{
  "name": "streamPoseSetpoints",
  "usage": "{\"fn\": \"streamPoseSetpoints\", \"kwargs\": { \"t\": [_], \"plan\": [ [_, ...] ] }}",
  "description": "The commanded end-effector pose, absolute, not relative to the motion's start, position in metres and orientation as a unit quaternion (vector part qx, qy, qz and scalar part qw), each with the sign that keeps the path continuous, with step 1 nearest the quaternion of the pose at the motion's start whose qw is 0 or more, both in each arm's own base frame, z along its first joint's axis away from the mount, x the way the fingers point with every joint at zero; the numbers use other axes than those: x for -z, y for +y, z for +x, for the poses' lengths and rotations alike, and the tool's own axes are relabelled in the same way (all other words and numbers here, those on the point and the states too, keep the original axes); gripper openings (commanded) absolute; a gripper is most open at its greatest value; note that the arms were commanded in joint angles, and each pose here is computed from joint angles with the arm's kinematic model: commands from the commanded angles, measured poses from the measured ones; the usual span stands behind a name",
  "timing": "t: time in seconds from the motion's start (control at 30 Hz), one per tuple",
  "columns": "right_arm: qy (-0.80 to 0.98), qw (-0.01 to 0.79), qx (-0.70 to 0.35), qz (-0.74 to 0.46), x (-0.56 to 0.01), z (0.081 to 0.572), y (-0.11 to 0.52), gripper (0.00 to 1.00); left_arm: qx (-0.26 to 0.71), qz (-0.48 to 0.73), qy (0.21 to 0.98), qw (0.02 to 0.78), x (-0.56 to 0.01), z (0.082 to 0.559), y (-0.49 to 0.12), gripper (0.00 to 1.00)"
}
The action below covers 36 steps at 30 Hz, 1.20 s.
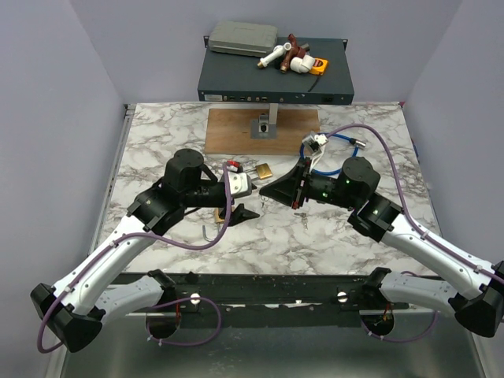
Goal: Unlock with the key
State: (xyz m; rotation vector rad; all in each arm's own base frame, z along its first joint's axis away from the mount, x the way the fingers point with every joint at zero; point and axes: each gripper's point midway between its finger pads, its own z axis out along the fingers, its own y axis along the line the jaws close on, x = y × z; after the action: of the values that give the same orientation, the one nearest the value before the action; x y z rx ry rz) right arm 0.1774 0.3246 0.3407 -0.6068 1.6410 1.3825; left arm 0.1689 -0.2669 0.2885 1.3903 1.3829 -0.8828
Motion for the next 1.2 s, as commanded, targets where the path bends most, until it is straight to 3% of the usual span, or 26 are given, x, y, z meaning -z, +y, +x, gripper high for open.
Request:
{"fn": "streamPoseSetpoints", "kwargs": {
  "t": [0.0, 0.47, 0.7, 1.17],
  "plan": [
    [0.647, 0.432, -0.576, -0.252, -0.354, 0.168, 0.328, 0.01, 0.383, 0.571, 0.538, 0.488, -0.311, 0.164, -0.279, 0.67],
    [0.639, 0.443, -0.586, -0.23, -0.357, 0.171, 0.328, 0.01, 0.4, 0.572, 0.535, 0.476, -0.311, 0.154, -0.286, 0.38],
    [0.652, 0.447, -0.569, -0.225, -0.346, 0.173, 0.323, 0.01, 0.392, 0.574, 0.538, 0.476, -0.312, 0.149, -0.279, 0.04],
    [0.671, 0.456, -0.537, -0.231, -0.334, 0.174, 0.314, 0.01, 0.392, 0.577, 0.546, 0.465, -0.322, 0.129, -0.261, 0.0]
  ]
}}
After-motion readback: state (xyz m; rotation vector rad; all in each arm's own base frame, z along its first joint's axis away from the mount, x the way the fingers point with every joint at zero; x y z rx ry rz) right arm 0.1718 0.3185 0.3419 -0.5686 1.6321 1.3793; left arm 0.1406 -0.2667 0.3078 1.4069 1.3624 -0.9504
